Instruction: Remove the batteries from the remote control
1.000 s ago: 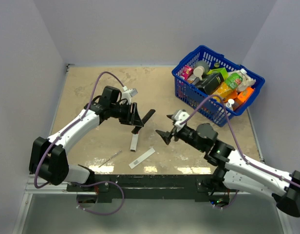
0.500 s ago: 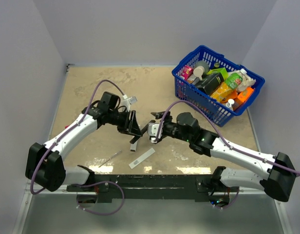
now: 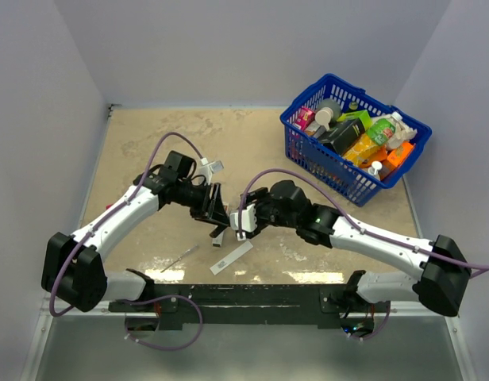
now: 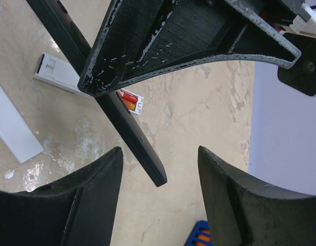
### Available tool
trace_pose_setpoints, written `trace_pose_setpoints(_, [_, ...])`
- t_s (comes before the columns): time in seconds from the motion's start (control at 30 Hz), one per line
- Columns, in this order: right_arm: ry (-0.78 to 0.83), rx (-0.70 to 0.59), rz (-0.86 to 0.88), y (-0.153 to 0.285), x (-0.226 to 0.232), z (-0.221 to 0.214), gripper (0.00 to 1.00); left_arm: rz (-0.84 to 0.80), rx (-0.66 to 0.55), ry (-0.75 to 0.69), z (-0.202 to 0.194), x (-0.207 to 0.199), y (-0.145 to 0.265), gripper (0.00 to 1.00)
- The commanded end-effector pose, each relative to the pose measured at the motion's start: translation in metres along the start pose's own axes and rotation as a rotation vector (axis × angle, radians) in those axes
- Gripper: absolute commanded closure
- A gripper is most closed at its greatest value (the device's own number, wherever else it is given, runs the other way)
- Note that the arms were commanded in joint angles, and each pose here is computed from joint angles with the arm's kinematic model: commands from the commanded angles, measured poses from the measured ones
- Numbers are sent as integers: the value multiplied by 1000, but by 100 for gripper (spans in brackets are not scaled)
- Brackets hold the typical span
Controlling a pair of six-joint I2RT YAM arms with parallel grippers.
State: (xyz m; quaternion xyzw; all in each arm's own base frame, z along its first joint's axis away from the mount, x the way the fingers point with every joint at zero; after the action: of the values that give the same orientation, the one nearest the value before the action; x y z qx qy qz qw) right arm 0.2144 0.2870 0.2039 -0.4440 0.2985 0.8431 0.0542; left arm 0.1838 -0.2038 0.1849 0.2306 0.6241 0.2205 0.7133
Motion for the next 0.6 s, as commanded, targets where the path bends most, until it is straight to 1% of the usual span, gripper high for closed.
trace_pose_setpoints(0.0, [47, -42, -6, 0, -14, 13, 39, -44, 8, -36, 0, -12, 6, 100])
trace_pose_setpoints(0.13, [56, -40, 9, -7, -7, 11, 44, -52, 6, -45, 1, -16, 9, 100])
trace_pose_setpoints(0.17, [55, -39, 13, -9, -5, 10, 48, -52, 7, -48, 2, -17, 9, 100])
trace_pose_setpoints(0.27, [63, -39, 27, -11, -2, 12, 50, -57, 9, -60, 2, -22, 12, 100])
trace_pose_setpoints(0.33, [67, -35, 24, -12, -2, 12, 56, -65, 15, -59, 2, -23, 13, 100])
trace_pose_setpoints(0.37, [67, -35, 24, -12, -2, 12, 61, -65, 15, -61, 2, -23, 13, 100])
trace_pose_setpoints(0.4, [68, -35, 21, -11, -2, 12, 77, -66, 18, -59, 1, -23, 13, 100])
trace_pose_setpoints(0.47, [68, -38, 11, -12, -1, 12, 90, -70, 16, -63, 1, -24, 14, 100])
trace_pose_setpoints(0.53, [47, -48, -12, -9, -4, 14, 100, -80, 4, -76, 2, -27, 15, 99])
trace_pose_setpoints(0.57, [36, -49, -15, -9, -3, 14, 100, -85, -3, -75, 3, -30, 16, 93])
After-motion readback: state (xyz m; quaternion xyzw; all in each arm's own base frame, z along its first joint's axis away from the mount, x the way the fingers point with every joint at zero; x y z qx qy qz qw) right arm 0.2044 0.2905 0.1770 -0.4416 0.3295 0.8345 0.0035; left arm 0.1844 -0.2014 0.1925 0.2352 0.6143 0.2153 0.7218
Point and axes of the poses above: each gripper's point midway between its finger pads, its own y axis back along the fingers, its own x axis along the line the jaws close on, z = x × y, the point moved 4 cm from there along y, back along the fingers, and after that the axes turned 11 degrees about y, right-handed, at the moved point
